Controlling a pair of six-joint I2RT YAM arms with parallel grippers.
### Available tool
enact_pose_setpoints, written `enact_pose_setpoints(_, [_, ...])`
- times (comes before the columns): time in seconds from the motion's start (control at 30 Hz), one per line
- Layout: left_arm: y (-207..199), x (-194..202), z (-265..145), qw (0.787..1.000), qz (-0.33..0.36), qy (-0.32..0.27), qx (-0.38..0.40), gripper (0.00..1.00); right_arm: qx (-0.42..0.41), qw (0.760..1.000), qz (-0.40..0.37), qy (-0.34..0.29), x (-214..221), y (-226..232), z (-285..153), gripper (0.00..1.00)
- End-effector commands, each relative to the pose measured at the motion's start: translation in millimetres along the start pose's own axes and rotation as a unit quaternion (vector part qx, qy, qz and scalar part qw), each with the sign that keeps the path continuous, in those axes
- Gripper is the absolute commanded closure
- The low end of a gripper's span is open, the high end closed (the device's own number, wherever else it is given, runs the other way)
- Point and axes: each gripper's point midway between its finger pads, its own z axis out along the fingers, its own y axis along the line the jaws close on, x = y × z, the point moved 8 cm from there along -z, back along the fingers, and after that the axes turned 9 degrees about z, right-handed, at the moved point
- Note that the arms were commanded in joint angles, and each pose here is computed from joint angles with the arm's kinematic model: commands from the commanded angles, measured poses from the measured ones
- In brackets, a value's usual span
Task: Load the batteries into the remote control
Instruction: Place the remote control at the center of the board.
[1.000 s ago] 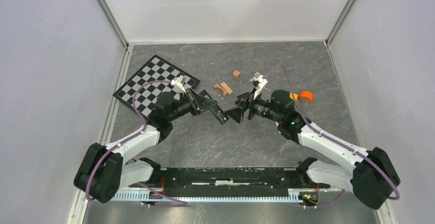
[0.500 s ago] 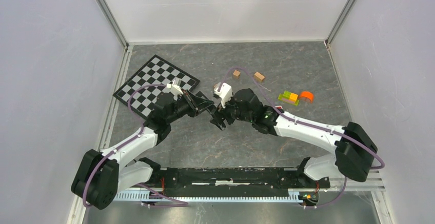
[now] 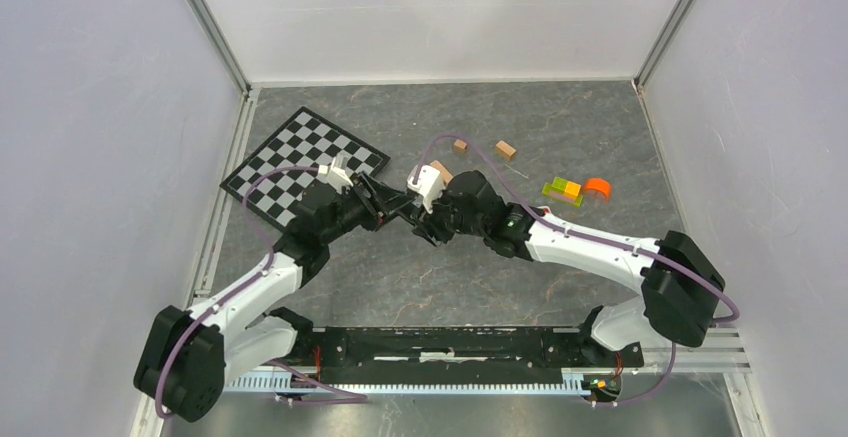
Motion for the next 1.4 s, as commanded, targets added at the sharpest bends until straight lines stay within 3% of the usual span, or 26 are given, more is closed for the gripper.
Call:
enact_pose_setpoints(0.0, [5.7,-1.5,-12.4,0.999,0.016,-0.011,-0.04,0.24,-0.033,0.996,-0.079,0.001,-5.1,-0.5,1.2,0.79])
enact_pose_setpoints(0.13, [28.1,-4.9,-31.9,0.988,0.014,-0.028,-0.151,0.01,-0.046,0.987,-0.146,0.041,12.2,-6.2,2.5,0.78])
enact_pose_setpoints(0.4, [44.3,-18.0,-71.9,0.953,0.03,-0.098,-0.286,0.0,-0.089,0.957,-0.219,0.166,53.1,-15.9,16.9,0.77])
enact_pose_setpoints(0.63, [42.7,-21.8,-77.7,0.949,0.044,-0.112,-0.293,0.0,-0.083,0.944,-0.223,0.227,70.8,-23.5,27.0,0.75])
enact_pose_setpoints(0.83, [45.8,-18.9,-70.5,0.953,0.042,-0.094,-0.283,0.0,-0.089,0.936,-0.219,0.261,79.9,-24.6,31.0,0.54])
enact_pose_setpoints(1.17, [46.6,-17.9,-65.0,0.957,0.041,-0.083,-0.274,0.0,-0.089,0.928,-0.225,0.283,85.3,-26.6,27.6,0.46])
enact_pose_setpoints(1.37, [45.6,-18.0,-65.4,0.959,0.045,-0.084,-0.268,0.0,-0.09,0.923,-0.227,0.297,88.6,-27.0,19.1,0.34])
